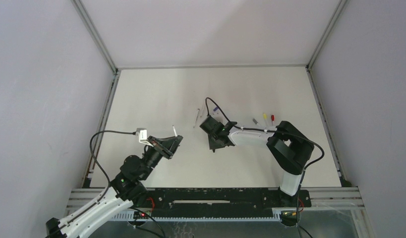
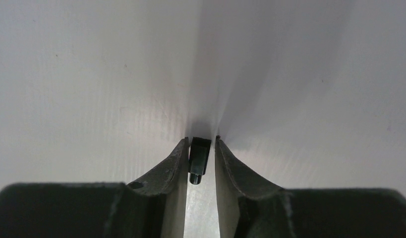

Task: Insert the pens into the pen caps
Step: Insert the pen cap onto the pen.

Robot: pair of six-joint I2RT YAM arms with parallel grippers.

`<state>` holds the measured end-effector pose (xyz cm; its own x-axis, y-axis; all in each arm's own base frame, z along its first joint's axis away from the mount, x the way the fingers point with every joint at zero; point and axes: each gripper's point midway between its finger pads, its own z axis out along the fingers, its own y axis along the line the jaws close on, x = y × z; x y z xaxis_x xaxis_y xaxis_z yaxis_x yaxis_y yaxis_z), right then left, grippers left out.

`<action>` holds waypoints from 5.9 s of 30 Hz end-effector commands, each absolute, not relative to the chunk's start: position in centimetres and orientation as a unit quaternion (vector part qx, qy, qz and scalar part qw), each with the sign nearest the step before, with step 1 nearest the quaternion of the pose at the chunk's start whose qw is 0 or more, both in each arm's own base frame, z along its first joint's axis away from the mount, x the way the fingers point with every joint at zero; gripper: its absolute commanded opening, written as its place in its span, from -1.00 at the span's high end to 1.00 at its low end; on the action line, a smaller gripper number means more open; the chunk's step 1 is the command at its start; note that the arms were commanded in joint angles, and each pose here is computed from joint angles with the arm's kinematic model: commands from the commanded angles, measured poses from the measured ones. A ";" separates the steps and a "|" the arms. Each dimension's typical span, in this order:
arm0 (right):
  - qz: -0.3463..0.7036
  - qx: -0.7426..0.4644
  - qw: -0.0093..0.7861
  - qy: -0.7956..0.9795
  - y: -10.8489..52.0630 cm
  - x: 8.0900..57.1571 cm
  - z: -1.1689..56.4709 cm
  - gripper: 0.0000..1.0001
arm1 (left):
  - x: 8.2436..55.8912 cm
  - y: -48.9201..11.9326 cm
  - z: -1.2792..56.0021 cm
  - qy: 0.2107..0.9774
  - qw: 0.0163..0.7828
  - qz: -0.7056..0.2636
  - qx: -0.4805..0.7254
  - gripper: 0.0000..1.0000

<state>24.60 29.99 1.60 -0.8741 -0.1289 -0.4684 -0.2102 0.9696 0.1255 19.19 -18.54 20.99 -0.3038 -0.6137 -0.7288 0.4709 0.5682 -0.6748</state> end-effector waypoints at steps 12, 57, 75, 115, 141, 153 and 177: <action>0.077 -0.102 0.217 0.968 28.9 22.9 0.9 0.49 | 19.2 -18.8 20.9 0.657 0.586 -0.471 -0.054 0.99; 0.562 -0.346 0.585 0.472 17.7 17.0 54.5 1.00 | 12.9 -38.8 45.9 0.465 0.610 -0.589 0.255 1.00; 0.631 -0.296 0.537 0.476 18.4 14.9 54.3 1.00 | 12.2 -40.2 47.3 0.447 0.628 -0.579 0.266 1.00; 0.656 -0.277 0.505 0.488 19.1 15.1 52.6 1.00 | 12.0 -40.8 49.0 0.429 0.628 -0.601 0.247 1.00; 0.662 -0.273 0.496 0.492 19.4 15.1 52.2 1.00 | 12.1 -40.6 49.3 0.428 0.631 -0.601 0.240 1.00; 0.670 -0.271 0.486 0.492 19.6 14.8 52.2 1.00 | 12.5 -40.5 49.2 0.431 0.635 -0.597 0.232 1.00; 0.671 -0.265 0.478 0.500 20.1 15.0 51.0 1.00 | 14.1 -38.2 51.0 0.423 0.669 -0.589 0.165 1.00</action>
<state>16.20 19.96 51.30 -0.4344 0.4063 -0.8039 -0.8872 -0.0386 0.4598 13.71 -41.28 45.42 -0.1070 -0.4929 -0.8635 0.9354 0.2444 -0.2554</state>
